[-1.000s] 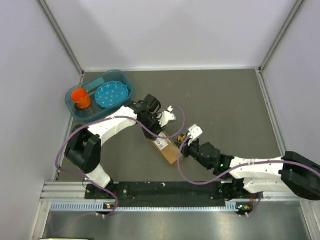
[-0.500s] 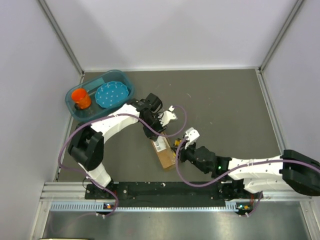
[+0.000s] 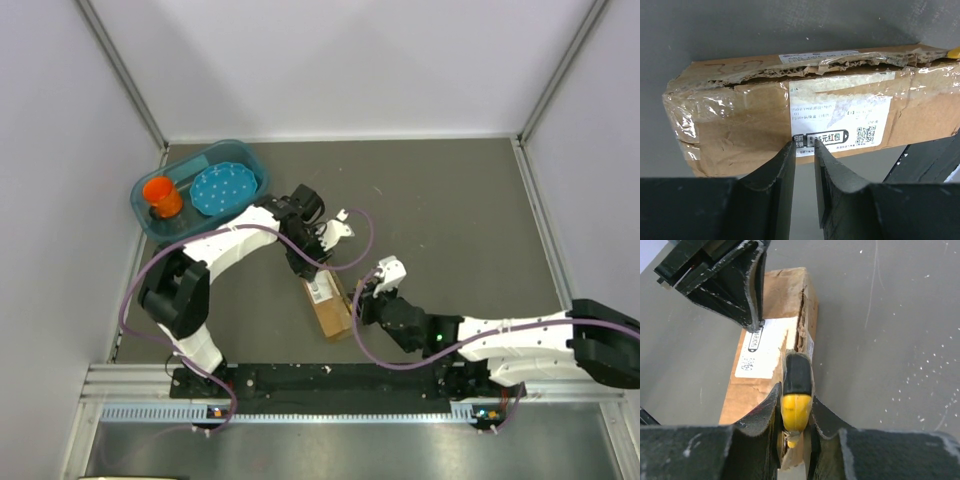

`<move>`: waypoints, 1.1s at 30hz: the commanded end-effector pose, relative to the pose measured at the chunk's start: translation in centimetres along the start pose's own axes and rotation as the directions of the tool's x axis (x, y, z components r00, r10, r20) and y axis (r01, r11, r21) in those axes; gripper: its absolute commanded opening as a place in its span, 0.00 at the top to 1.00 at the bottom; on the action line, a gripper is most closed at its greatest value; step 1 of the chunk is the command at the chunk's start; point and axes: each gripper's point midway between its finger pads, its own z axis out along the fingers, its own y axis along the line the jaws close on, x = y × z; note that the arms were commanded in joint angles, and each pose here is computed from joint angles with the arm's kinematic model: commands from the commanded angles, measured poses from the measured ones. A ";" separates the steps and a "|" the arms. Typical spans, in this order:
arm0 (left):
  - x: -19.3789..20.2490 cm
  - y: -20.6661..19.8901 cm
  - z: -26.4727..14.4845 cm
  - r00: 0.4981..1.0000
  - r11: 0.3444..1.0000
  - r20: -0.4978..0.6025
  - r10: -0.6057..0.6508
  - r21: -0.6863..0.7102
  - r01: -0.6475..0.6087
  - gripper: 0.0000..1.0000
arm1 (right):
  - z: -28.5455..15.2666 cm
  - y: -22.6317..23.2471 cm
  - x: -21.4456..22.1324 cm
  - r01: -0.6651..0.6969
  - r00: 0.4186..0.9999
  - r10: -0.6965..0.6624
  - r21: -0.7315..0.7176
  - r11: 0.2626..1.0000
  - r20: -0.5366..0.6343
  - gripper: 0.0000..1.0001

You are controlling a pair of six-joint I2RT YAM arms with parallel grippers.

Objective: Unpack the express box
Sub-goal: Cut the express box at the center of the board.

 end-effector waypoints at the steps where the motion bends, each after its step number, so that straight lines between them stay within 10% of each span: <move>1: 3.4 -0.1 1.5 0.993 1.000 -0.115 -0.012 0.014 0.013 0.72 | -2.1 -3.4 4.8 0.131 0.986 -0.129 0.014 0.991 -0.104 1.00; 8: 3.2 0.1 1.8 0.992 1.000 -0.120 -0.027 0.012 0.028 0.74 | -1.8 -0.7 -2.6 0.218 0.971 -0.213 -0.040 0.975 0.109 1.00; 33: 4.9 0.0 2.3 0.990 0.998 -0.128 0.058 0.013 -0.057 0.74 | -1.1 -8.7 4.1 0.093 0.989 -0.057 0.278 0.956 -0.134 1.00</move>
